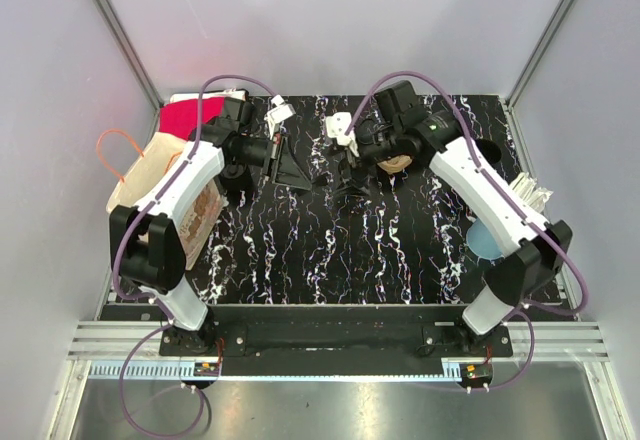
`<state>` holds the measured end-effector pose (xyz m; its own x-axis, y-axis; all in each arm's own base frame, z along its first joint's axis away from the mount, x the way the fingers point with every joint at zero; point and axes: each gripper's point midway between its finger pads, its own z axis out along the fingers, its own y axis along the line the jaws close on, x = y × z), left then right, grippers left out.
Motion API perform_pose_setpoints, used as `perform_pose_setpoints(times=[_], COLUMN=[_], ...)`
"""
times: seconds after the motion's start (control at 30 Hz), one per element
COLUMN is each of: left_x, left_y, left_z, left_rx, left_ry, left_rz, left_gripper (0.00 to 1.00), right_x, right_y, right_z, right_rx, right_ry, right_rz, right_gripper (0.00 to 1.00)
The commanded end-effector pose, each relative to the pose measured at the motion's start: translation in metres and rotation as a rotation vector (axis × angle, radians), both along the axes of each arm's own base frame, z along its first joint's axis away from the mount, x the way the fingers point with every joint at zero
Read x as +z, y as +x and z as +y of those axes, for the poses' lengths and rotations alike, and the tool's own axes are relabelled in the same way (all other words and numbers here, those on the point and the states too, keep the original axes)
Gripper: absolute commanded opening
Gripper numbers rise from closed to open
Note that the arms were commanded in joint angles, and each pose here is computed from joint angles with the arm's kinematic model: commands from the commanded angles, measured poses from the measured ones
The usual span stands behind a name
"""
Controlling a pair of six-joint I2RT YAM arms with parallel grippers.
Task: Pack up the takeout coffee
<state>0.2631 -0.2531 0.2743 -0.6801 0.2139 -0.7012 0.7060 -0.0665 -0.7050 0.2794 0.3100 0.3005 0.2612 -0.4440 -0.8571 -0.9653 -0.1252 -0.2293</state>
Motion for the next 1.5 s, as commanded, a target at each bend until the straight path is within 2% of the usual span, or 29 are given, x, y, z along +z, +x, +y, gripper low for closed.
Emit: perform_pose_setpoints(times=[0.0,0.17,0.43,0.63,0.77,0.9,0.97,1.07,1.1,1.17,1.27,1.33,1.47], left_x=[0.034,0.034,0.023,0.019,0.021,0.021,0.021,0.021,0.021,0.022,0.022,0.024,0.031], left_y=[-0.018,-0.018,-0.013,-0.012,-0.013,-0.013,-0.013,-0.012,-0.012,-0.01,-0.007,-0.006,0.002], left_z=[0.001,0.0,-0.005,-0.006,-0.006,-0.006,-0.006,-0.006,-0.006,-0.006,-0.006,-0.005,-0.001], left_rx=[-0.102,-0.109,-0.113,-0.107,-0.108,-0.105,-0.103,-0.098,-0.098,-0.086,-0.066,-0.05,-0.002], left_ry=[-0.142,-0.148,-0.133,-0.121,-0.121,-0.12,-0.118,-0.114,-0.113,-0.102,-0.081,-0.071,-0.042], left_rz=[-0.003,0.002,0.037,0.033,0.024,0.019,0.015,0.012,0.005,-0.011,-0.042,-0.066,-0.127], left_gripper=[0.14,0.14,0.14,0.15,0.17,0.2,0.21,0.31,0.41,0.52,0.57,0.68,0.74], right_x=[0.003,-0.014,-0.026,-0.035,-0.039,-0.038,-0.039,-0.04,-0.04,-0.041,-0.038,-0.04,-0.036], right_y=[0.017,0.029,0.028,0.028,0.029,0.029,0.028,0.027,0.026,0.025,0.02,0.016,0.008], right_z=[0.009,0.018,0.031,0.036,0.036,0.037,0.036,0.036,0.036,0.035,0.033,0.032,0.029], right_rx=[-0.017,-0.046,-0.033,-0.048,-0.07,-0.087,-0.087,-0.088,-0.087,-0.089,-0.095,-0.091,-0.084], right_ry=[-0.013,-0.044,-0.067,-0.085,-0.097,-0.093,-0.095,-0.097,-0.097,-0.1,-0.093,-0.092,-0.08], right_rz=[-0.067,-0.057,-0.042,-0.027,-0.015,0.0,0.011,0.018,0.02,0.026,0.043,0.06,0.073], right_gripper=[0.96,0.95,0.93,0.86,0.76,0.58,0.55,0.5,0.5,0.47,0.44,0.43,0.42])
